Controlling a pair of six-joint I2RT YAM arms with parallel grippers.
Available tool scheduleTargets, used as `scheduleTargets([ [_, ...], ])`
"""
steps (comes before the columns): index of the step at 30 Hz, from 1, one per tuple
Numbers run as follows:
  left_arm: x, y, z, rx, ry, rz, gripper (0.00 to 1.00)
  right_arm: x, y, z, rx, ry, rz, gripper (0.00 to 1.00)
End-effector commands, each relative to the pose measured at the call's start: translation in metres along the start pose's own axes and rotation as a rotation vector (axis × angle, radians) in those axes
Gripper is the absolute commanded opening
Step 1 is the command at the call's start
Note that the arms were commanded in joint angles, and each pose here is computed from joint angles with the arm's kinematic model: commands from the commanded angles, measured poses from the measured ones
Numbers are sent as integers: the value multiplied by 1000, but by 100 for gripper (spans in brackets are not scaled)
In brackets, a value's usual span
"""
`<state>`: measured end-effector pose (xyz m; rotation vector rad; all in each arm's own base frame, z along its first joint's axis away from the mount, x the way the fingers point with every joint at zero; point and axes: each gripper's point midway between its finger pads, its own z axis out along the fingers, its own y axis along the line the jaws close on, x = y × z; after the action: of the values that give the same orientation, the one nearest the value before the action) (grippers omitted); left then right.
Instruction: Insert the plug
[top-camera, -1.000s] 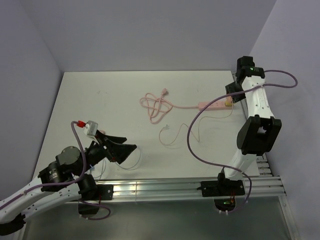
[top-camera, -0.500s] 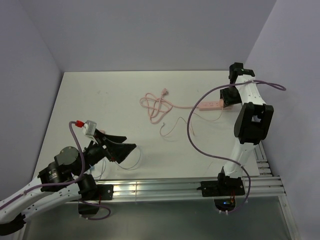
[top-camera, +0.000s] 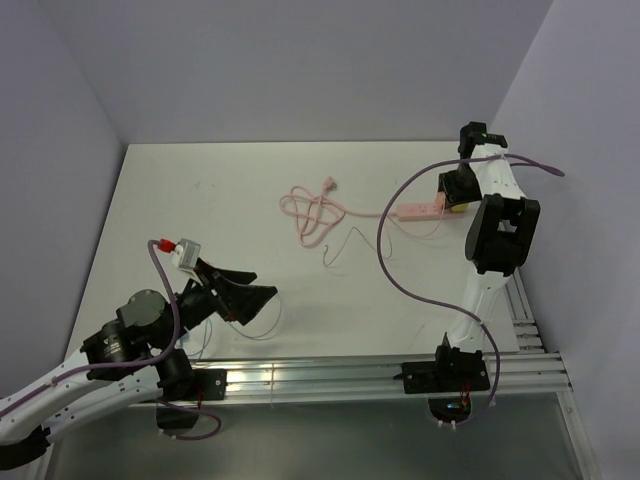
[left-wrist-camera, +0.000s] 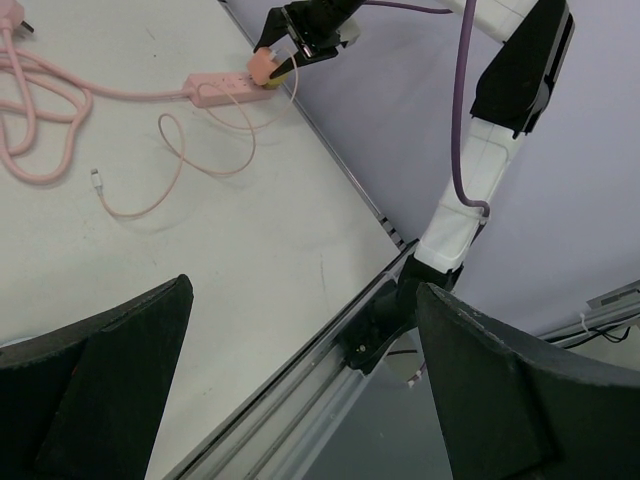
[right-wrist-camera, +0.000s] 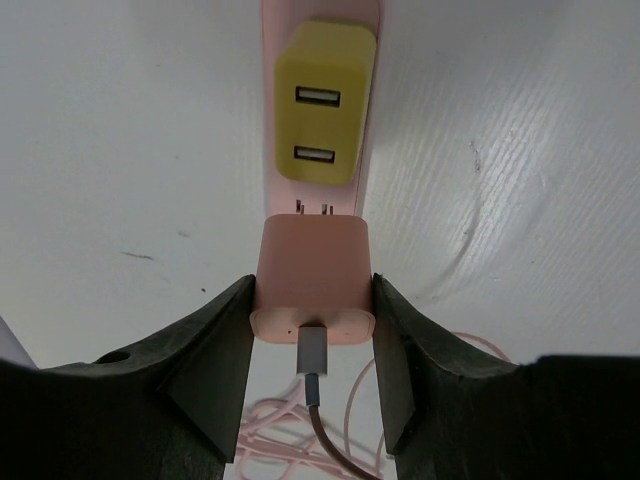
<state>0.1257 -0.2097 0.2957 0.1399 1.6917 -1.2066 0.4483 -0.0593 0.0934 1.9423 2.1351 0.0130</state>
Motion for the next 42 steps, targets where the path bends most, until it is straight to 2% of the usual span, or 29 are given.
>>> scheduleTargets([
  [1, -13, -8, 3, 12, -35, -4, 100, -14, 1, -5, -5, -6, 33, 0],
  [11, -12, -8, 3, 7, -31, -9, 100, -20, -10, 17, 9, 29, 47, 0],
  [19, -12, -8, 5, 9, -34, -10, 100, -28, 5, 5, -45, 14, 41, 0],
  [26, -10, -8, 7, 6, -23, -9, 100, -28, 9, 19, -26, 34, 11, 0],
  [37, -8, -8, 10, 4, -13, -18, 99, -30, -10, 42, 38, 51, 14, 0],
  [42, -10, -7, 8, -4, -23, -20, 99, -45, -27, 60, 136, 18, -39, 0],
])
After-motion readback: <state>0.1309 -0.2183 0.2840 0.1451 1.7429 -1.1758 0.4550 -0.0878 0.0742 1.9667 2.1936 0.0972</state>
